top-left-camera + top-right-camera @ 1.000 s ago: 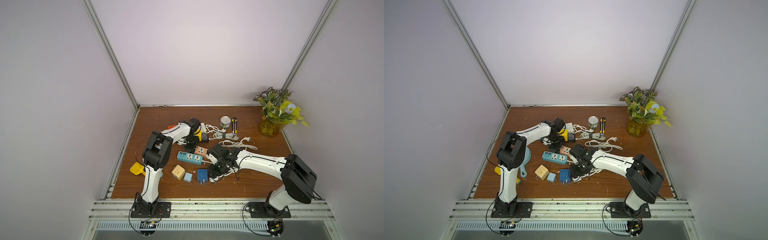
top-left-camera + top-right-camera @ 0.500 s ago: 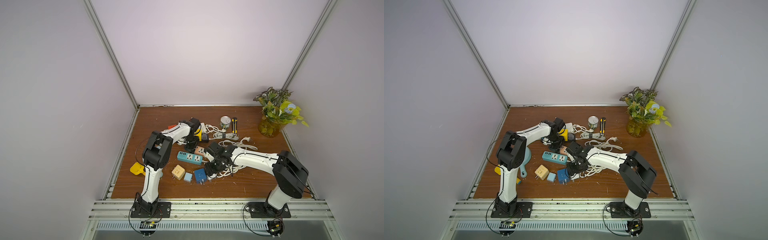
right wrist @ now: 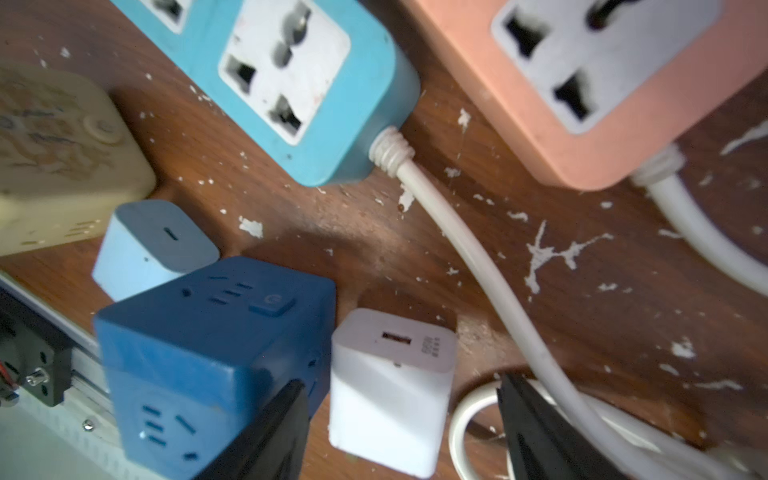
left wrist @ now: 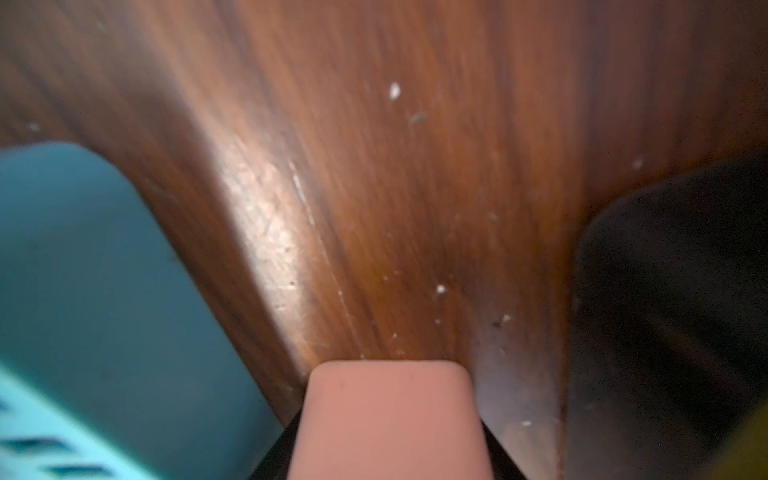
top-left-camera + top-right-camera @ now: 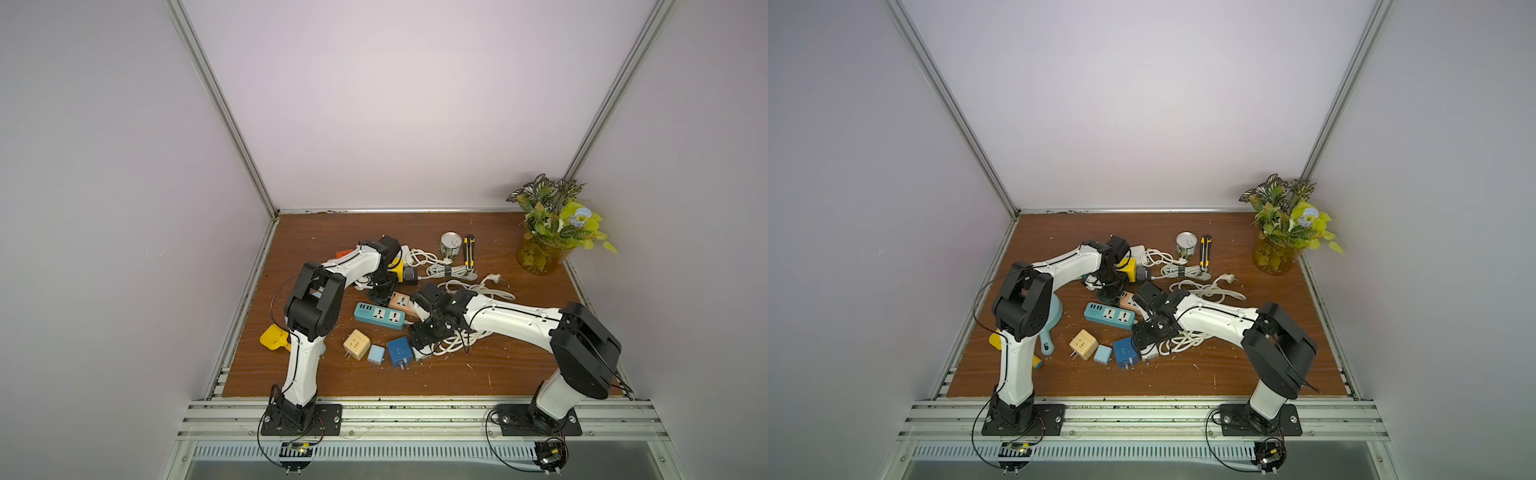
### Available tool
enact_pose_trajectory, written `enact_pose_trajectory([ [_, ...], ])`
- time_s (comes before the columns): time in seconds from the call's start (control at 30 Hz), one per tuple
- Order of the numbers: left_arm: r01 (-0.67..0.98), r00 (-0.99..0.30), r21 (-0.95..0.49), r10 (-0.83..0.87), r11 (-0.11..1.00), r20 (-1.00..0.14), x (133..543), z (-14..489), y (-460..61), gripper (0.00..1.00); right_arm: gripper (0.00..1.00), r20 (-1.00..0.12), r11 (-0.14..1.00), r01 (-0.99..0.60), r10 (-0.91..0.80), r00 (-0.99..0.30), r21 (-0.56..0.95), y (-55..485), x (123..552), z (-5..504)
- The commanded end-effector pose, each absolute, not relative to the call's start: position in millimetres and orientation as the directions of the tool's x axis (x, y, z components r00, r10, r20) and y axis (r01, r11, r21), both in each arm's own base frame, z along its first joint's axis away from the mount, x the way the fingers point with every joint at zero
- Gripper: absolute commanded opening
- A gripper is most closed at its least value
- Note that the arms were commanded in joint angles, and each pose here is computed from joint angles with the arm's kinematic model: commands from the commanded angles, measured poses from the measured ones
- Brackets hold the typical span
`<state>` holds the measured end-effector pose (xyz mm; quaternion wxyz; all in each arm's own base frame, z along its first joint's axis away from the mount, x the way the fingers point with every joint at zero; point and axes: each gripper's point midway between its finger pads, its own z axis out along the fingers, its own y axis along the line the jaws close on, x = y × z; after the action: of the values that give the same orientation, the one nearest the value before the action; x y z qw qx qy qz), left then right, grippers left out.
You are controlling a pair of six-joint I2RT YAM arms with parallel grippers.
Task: Pull the plug off the socket
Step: Place the plug at the center of the board.
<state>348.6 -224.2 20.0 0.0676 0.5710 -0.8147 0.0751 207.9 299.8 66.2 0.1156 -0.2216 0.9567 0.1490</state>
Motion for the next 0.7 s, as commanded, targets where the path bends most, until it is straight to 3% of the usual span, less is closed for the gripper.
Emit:
enact_pose_trajectory([
  [0.0,-0.946,-0.323,-0.068,-0.925,0.316,0.198,359.2,4.0,-224.5,0.66,0.78,-0.414,0.847,-0.478,-0.359,-0.837,0.231,305.3,227.6,107.9],
  [0.1,-0.949,-0.316,-0.08,-0.927,0.305,0.203,362.2,9.1,-225.7,0.81,0.78,-0.442,0.852,-0.474,-0.345,-0.828,0.223,298.8,235.6,115.7],
  [0.2,-0.95,-0.31,-0.089,-0.928,0.298,0.204,364.9,12.6,-225.4,0.89,0.78,-0.472,0.855,-0.471,-0.33,-0.817,0.218,292.2,246.1,124.1],
  [0.33,-0.949,-0.312,-0.1,-0.928,0.298,0.202,366.0,17.0,-224.5,0.89,0.78,-0.493,0.863,-0.456,-0.306,-0.814,0.218,283.3,261.2,132.2],
  [0.67,-0.95,-0.299,-0.149,-0.937,0.275,0.178,371.6,40.0,-216.9,0.76,0.77,-0.59,0.878,-0.433,-0.242,-0.77,0.205,265.7,303.9,159.3],
])
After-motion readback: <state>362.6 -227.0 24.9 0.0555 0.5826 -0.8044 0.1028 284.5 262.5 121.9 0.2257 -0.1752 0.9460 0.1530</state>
